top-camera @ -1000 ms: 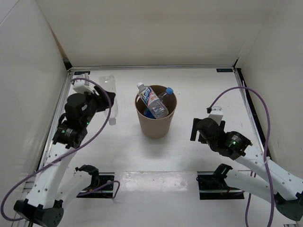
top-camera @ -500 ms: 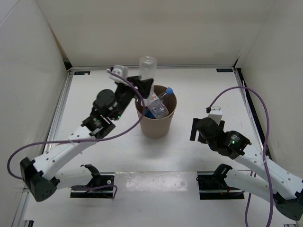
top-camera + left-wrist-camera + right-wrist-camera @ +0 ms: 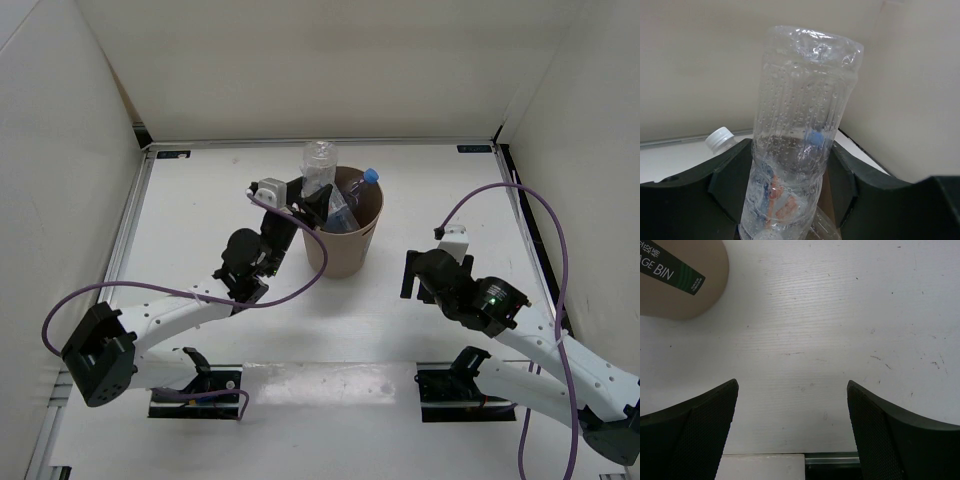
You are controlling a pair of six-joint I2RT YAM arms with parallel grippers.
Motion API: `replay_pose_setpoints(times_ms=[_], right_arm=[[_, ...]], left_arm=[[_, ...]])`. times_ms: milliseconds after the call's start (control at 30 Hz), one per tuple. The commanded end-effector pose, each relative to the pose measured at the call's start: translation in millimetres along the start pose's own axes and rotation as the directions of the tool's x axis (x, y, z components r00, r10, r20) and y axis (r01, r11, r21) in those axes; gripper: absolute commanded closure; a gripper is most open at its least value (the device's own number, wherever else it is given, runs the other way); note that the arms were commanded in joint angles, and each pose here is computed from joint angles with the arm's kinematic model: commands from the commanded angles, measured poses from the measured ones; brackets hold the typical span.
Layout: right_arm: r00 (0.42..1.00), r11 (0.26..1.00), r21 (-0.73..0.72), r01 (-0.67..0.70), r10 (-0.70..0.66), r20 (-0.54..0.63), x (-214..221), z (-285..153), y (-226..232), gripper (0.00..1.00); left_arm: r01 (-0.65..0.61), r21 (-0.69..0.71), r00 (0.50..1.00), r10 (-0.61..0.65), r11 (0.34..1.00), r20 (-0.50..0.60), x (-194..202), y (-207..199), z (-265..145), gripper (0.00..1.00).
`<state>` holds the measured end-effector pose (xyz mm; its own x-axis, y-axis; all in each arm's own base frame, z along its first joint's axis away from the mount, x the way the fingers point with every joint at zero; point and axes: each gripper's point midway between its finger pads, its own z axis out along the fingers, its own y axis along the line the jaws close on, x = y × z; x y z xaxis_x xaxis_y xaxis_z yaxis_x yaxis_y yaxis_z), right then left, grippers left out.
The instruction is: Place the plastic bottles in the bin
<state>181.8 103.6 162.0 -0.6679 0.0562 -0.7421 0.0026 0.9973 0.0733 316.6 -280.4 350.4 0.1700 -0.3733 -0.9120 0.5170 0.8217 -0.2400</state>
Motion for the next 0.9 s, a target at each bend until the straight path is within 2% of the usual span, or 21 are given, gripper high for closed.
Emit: replay_pose_setpoints(times_ms=[0, 33, 67, 133, 300, 467, 633, 733, 800, 833, 867], right_arm=[[1.000, 1.000, -0.020, -0.008, 0.008, 0.030, -8.3, -1.9, 5.9, 0.10], [0.999, 1.000, -0.019, -0.013, 0.014, 0.033, -9.6, -2.0, 5.5, 0.10], [0.999, 1.000, -0.020, -0.011, 0.011, 0.033, -9.3, -1.8, 5.7, 0.10], [0.999, 1.000, -0.021, -0.015, 0.015, 0.032, -9.7, -1.9, 5.8, 0.10], [0.999, 1.000, -0.017, -0.013, 0.013, 0.031, -9.1, -1.2, 5.7, 0.10], [0.999, 1.000, -0.021, -0.012, 0.013, 0.032, -9.4, -1.9, 6.2, 0.10], [0.999, 1.000, -0.022, -0.014, 0.015, 0.032, -8.9, -2.2, 6.1, 0.10], [0.999, 1.000, -0.024, -0.008, 0.009, 0.030, -8.0, -1.9, 7.2, 0.10], [0.999, 1.000, -0.023, -0.011, 0.011, 0.033, -8.9, -2.2, 6.7, 0.10], [0.999, 1.000, -0.027, -0.013, 0.014, 0.034, -9.3, -2.6, 7.1, 0.10], [0.999, 1.000, -0.025, -0.012, 0.013, 0.032, -8.4, -2.2, 6.8, 0.10]], left_arm=[[0.007, 0.022, 0.990, -0.010, 1.000, 0.140, -27.5, -3.8, -5.7, 0.31], [0.021, 0.034, 0.983, -0.027, 0.999, 0.181, -35.2, -6.2, -8.0, 0.27], [0.010, 0.036, 0.987, -0.016, 0.999, 0.162, -21.3, -4.2, -14.0, 0.26], [0.016, 0.039, 0.982, -0.023, 0.999, 0.187, -21.5, -4.6, -17.5, 0.23], [0.016, 0.025, 0.994, -0.019, 1.000, 0.106, -2.2, -2.4, -20.2, 0.15], [0.016, 0.011, 0.999, -0.016, 1.000, 0.040, 12.6, -0.4, -21.3, 0.12], [0.012, -0.004, 0.999, -0.012, 1.000, 0.031, 13.9, 3.3, -23.9, 0.12], [0.009, 0.001, 0.998, -0.009, 1.000, 0.067, -5.5, -0.8, -19.6, 0.15], [-0.039, -0.003, 0.998, 0.039, 0.999, 0.051, -7.9, -0.1, -17.0, 0.18], [-0.034, 0.008, 0.995, 0.033, 0.999, 0.093, -32.5, -6.9, -8.9, 0.20], [-0.070, 0.011, 0.995, 0.069, 0.997, 0.073, -31.0, -8.0, -6.8, 0.20]])
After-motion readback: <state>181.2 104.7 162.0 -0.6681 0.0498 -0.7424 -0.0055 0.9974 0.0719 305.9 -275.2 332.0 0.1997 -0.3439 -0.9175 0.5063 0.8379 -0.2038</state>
